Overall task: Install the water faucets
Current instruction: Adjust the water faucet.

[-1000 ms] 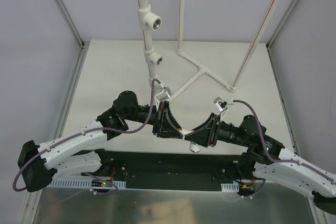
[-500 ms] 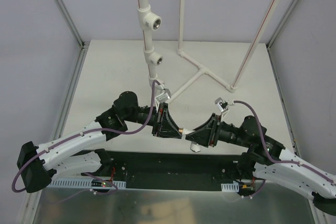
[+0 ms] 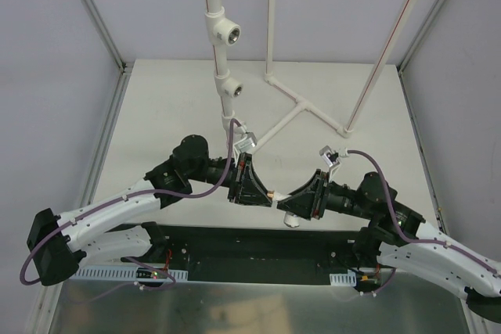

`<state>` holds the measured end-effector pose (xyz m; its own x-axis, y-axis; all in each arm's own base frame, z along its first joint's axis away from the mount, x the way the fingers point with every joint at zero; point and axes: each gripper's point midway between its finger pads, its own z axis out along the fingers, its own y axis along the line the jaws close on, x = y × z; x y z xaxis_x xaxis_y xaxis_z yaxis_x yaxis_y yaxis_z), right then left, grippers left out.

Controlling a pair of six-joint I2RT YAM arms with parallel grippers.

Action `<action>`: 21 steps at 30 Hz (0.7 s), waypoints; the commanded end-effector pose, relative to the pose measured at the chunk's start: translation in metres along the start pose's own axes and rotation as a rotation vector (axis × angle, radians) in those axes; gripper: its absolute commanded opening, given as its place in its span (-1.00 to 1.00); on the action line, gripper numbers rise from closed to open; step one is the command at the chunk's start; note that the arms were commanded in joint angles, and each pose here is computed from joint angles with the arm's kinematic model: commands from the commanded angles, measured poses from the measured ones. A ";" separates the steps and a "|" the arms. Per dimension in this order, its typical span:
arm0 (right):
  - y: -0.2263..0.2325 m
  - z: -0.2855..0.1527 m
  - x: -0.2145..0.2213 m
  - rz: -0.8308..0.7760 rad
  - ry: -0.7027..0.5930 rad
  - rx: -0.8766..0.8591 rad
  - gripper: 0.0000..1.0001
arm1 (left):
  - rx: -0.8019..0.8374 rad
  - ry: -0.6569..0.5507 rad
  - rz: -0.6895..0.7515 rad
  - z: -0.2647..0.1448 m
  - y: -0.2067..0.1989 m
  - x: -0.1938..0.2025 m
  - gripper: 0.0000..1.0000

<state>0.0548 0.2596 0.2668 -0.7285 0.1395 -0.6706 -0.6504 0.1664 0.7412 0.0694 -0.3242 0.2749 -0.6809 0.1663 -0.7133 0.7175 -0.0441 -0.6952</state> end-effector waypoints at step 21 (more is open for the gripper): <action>0.020 -0.014 -0.027 -0.031 -0.103 -0.011 -1.00 | -0.211 -0.114 -0.055 -0.018 0.060 -0.009 -0.33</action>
<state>0.0655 0.2523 0.2642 -0.7130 0.1903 -0.6749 -0.6391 0.2194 0.7371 0.0832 -0.3242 0.2569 -0.7131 0.1576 -0.6831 0.6910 -0.0060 -0.7228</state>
